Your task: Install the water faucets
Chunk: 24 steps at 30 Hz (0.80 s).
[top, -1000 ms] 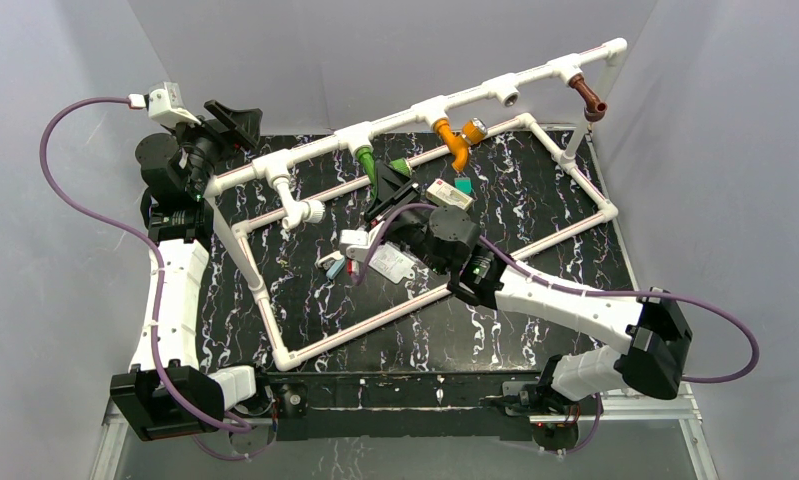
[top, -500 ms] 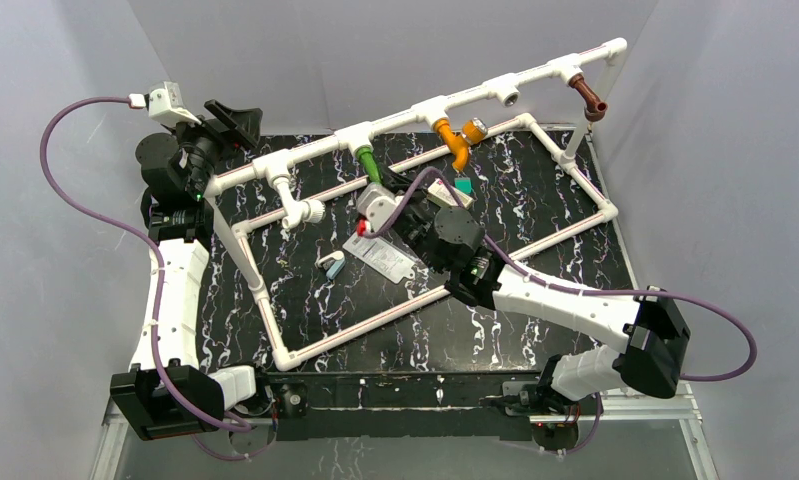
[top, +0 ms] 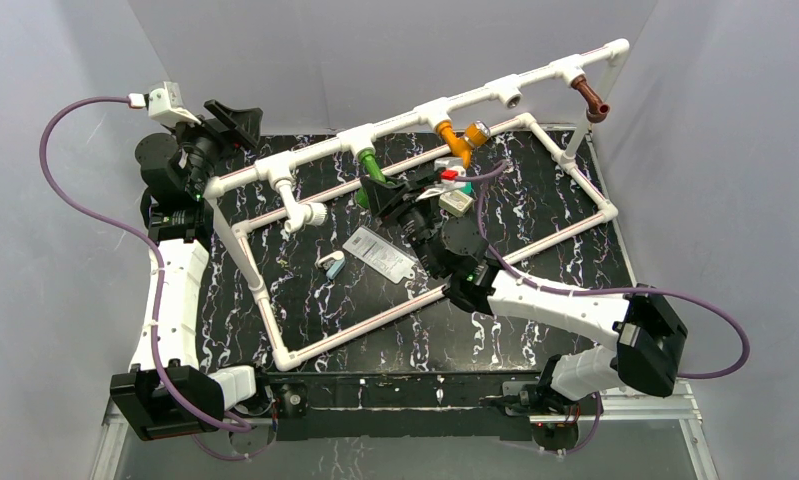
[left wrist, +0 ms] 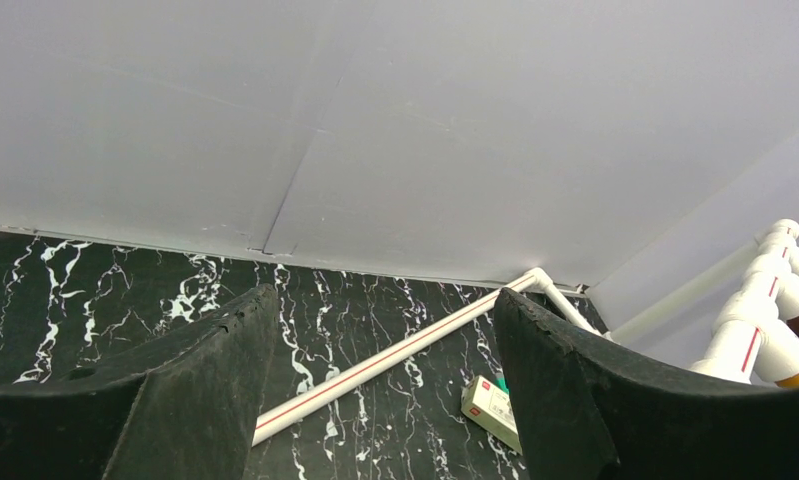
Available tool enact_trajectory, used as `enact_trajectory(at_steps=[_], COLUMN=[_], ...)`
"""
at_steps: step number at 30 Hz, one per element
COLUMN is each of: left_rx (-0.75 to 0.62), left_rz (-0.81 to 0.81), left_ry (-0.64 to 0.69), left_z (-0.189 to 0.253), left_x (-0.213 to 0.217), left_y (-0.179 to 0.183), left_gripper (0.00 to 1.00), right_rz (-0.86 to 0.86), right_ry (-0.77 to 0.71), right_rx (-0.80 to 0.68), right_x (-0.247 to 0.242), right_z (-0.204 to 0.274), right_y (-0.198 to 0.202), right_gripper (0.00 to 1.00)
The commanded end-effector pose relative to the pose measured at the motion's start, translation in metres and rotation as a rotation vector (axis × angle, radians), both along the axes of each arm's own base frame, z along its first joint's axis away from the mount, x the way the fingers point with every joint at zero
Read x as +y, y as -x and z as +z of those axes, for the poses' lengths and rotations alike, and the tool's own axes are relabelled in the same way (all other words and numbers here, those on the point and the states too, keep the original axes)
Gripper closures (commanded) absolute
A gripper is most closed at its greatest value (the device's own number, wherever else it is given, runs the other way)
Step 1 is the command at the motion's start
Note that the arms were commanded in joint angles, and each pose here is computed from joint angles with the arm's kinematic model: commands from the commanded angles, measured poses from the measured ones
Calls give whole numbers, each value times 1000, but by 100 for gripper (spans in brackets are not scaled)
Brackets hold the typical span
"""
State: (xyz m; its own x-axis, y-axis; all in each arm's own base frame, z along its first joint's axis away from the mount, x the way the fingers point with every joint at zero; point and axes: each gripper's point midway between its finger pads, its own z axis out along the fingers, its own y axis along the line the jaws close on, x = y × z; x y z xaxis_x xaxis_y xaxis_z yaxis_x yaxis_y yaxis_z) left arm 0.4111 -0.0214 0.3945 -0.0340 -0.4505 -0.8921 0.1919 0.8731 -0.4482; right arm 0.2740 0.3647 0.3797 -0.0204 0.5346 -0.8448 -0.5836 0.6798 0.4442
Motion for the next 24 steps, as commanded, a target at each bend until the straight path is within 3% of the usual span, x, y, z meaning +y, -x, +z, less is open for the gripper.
enact_trajectory(at_steps=[1,16,23,24], left_rx=[639,642,639,639], left_rz=[23,26,28,28], left_ry=[83,82,81,81], left_z=[-201,-202,-201,-201], left_x=[7,8,8,8], left_y=[17,17,17,17], left_gripper=[24,24,24,24], right_rz=[57,191,209,204], right_ry=[-547,-1066,-1096,-1081], right_rx=[228,614,623,621], right_x=[-21,-25,-28,-28], right_z=[36,57,76,76], right_y=[4,7,9,9], right_gripper=[99,99,99,94])
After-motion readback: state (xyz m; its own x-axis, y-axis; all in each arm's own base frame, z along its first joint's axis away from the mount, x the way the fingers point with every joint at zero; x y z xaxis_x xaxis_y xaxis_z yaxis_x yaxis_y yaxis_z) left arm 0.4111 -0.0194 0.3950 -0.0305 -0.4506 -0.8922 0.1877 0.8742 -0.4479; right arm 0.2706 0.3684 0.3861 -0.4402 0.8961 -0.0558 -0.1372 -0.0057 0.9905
